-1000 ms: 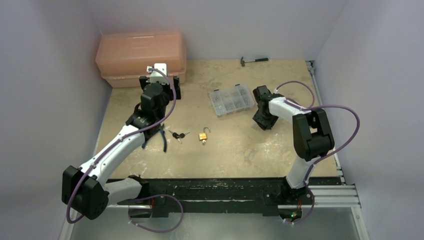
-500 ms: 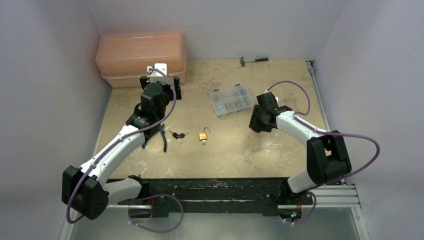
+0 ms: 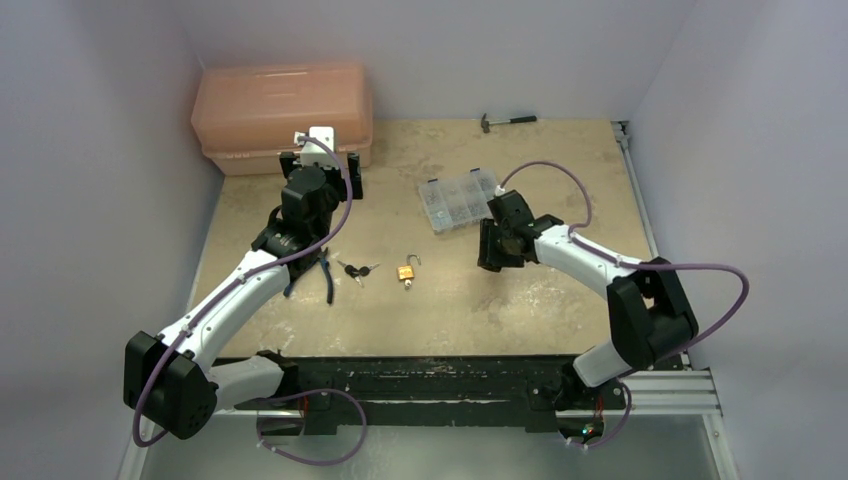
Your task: Unlock with the key
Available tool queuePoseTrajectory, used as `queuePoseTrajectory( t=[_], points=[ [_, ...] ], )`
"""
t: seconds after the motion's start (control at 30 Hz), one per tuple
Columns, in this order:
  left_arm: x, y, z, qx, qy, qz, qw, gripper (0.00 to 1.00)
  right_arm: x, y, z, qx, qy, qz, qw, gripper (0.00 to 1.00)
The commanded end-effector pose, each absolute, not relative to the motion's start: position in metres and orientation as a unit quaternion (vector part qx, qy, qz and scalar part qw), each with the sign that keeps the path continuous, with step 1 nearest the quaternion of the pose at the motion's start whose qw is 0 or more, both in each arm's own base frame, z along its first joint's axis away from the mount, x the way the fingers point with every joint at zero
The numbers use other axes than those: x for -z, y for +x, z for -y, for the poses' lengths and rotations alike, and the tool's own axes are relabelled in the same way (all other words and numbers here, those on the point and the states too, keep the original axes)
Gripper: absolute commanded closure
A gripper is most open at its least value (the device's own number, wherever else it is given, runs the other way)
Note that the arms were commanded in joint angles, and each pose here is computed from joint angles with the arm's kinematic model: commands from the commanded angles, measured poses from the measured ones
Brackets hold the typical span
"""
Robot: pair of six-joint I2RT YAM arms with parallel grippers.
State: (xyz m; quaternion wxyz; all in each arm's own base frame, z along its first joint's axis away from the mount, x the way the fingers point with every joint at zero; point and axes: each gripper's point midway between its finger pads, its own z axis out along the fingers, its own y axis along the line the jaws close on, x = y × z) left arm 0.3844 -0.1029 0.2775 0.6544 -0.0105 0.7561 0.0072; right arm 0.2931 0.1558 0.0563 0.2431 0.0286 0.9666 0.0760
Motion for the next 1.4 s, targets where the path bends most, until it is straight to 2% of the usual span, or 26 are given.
queuePoseTrajectory(
  t=[0.0, 0.57, 1.03, 1.2, 1.37],
  points=[
    [-0.303, 0.389, 0.104, 0.011, -0.027, -0.738, 0.674, 0.11, -0.070, 0.305, -0.174, -0.081, -0.002, -0.962, 0.262, 0.90],
    [-0.304, 0.388, 0.104, 0.012, -0.027, -0.737, 0.675, 0.11, -0.049, 0.294, -0.197, -0.042, -0.045, -0.969, 0.238, 0.79],
    [-0.303, 0.388, 0.103, 0.011, -0.028, -0.738, 0.675, 0.12, -0.042, 0.288, -0.206, -0.039, -0.067, -0.968, 0.238, 0.42],
    [-0.304, 0.388, 0.104, 0.011, -0.028, -0.737, 0.675, 0.12, -0.040, 0.288, -0.207, -0.037, -0.068, -0.968, 0.238, 0.31],
    [-0.304, 0.388, 0.103, 0.011, -0.029, -0.737, 0.675, 0.12, -0.046, 0.288, -0.208, -0.037, -0.072, -0.966, 0.245, 0.25]
  ],
)
